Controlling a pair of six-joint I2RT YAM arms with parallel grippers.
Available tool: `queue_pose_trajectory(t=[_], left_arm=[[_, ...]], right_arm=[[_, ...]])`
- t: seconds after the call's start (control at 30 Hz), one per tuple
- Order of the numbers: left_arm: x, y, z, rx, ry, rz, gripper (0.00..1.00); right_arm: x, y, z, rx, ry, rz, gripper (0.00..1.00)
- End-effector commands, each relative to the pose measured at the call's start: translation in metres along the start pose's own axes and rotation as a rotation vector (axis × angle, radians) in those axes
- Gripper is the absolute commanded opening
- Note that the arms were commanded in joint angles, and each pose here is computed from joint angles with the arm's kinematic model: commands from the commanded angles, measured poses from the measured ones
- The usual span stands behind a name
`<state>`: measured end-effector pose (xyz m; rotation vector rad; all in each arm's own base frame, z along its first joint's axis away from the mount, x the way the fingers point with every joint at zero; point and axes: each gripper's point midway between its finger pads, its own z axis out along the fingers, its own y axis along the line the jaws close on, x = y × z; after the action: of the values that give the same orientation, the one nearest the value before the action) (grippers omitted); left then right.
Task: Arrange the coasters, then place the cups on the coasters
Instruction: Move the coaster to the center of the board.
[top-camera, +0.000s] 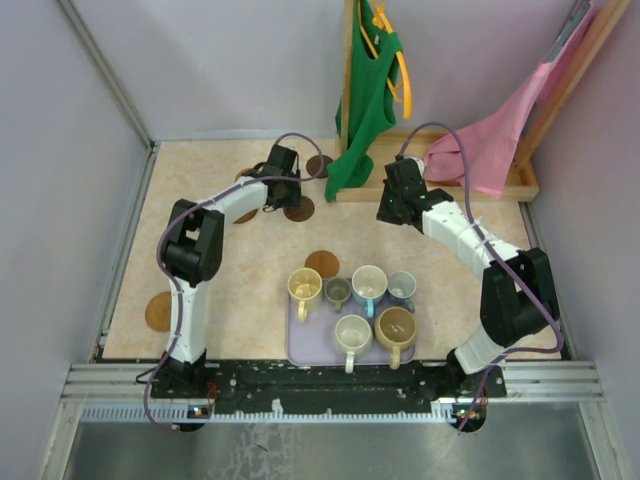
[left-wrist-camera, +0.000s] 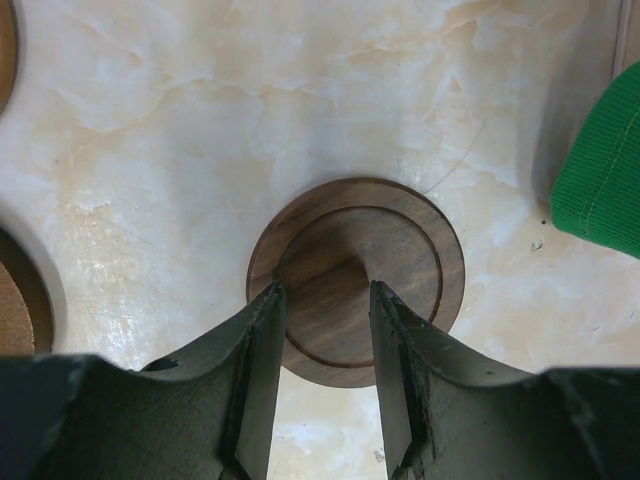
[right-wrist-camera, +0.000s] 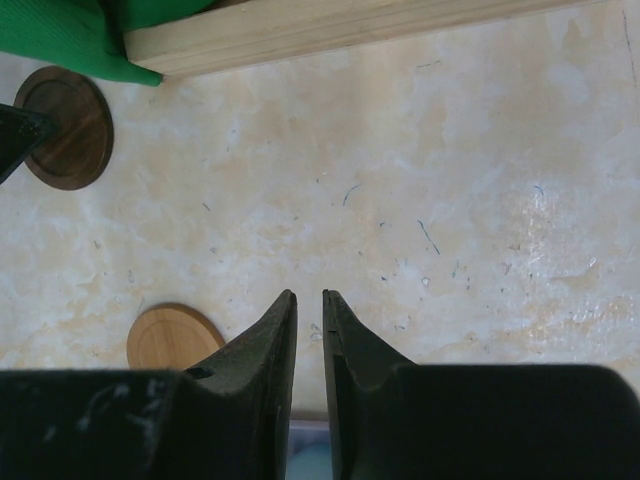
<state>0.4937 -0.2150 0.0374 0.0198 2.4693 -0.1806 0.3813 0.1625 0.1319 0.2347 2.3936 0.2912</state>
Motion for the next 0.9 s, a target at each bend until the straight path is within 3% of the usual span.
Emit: queue_pose_trajectory(t=[0.0, 0.4, 0.87], left_arm=[[0.032, 0.028, -0.002, -0.088, 0.110, 0.029, 0.47], [-0.011, 0.008, -0.023, -0.013, 0.011, 0.018, 0.57], [-0.075, -0.015, -0.022, 0.047, -0.142, 0.042, 0.60]], right_arm=[[-0.022, 0.008, -0.004, -0.031, -0.063, 0.005, 0.18], [-0.022, 0.008, 0.001, -0.026, -0.060, 0.006, 0.18], [-0.025, 0.006, 0.004, -0.012, -0.067, 0.008, 0.18]])
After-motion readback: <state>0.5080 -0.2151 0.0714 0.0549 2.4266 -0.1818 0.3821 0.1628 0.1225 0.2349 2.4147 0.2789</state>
